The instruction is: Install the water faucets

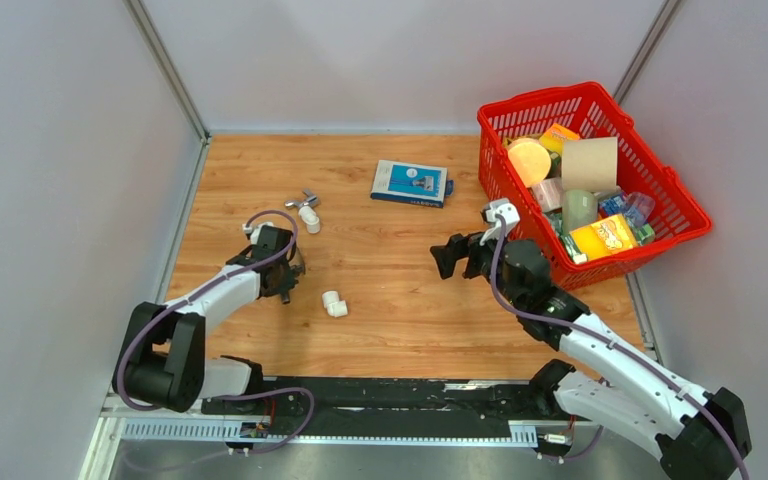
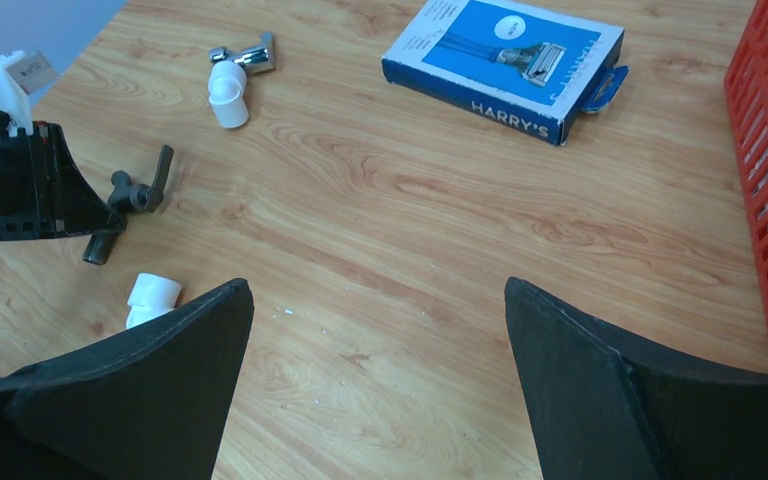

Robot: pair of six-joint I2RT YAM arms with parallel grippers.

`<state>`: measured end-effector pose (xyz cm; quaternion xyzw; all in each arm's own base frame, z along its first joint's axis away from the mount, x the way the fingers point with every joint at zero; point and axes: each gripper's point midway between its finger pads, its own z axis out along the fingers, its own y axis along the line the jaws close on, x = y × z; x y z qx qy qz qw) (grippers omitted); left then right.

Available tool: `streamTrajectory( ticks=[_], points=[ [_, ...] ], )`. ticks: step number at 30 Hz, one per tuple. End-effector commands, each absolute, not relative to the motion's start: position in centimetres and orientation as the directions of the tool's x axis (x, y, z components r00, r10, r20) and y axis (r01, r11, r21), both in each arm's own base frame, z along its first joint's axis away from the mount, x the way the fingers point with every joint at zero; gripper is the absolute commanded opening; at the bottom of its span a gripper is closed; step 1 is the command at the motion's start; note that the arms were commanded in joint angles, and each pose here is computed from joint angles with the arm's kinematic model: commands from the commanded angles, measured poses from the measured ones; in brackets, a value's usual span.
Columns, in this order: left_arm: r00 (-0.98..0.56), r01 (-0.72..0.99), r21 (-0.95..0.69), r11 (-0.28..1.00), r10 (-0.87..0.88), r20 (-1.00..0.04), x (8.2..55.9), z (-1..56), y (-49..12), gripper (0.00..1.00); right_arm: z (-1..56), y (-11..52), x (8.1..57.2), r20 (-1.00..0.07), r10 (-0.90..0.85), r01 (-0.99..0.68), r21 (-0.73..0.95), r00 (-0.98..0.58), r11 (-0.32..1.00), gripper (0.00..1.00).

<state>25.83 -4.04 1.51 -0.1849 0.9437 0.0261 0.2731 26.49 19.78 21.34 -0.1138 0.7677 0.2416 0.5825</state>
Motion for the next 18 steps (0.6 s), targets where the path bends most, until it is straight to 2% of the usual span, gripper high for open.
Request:
streamTrajectory(
  ticks=[1, 4, 11, 18],
  points=[
    [-0.794, -0.341, -0.161, 0.926, -0.375, -0.478, 25.6, 1.0, -6.1, 0.14, 21.8, 20.8, 26.5, -0.945, 0.173, -0.485, 0.293, -0.277, 0.824, 1.00],
    [-0.758, -0.333, -0.297, 0.895, -0.441, -0.481, 25.9, 2.8, -8.0, 0.00, 21.6, 21.7, 26.1, -0.943, 0.195, -0.522, 0.313, -0.268, 0.793, 1.00],
    [-0.595, -0.336, -0.622, 0.707, -0.671, -0.442, 26.6, 8.5, -10.9, 0.00, 21.4, 25.9, 24.8, -0.941, 0.216, -0.595, 0.332, -0.259, 0.732, 1.00],
    [-0.458, -0.296, -0.841, 0.453, -0.840, -0.292, 26.9, 14.4, -12.8, 0.00, 20.8, 31.4, 22.4, -0.947, 0.209, -0.661, 0.319, -0.242, 0.679, 0.98]
  ],
)
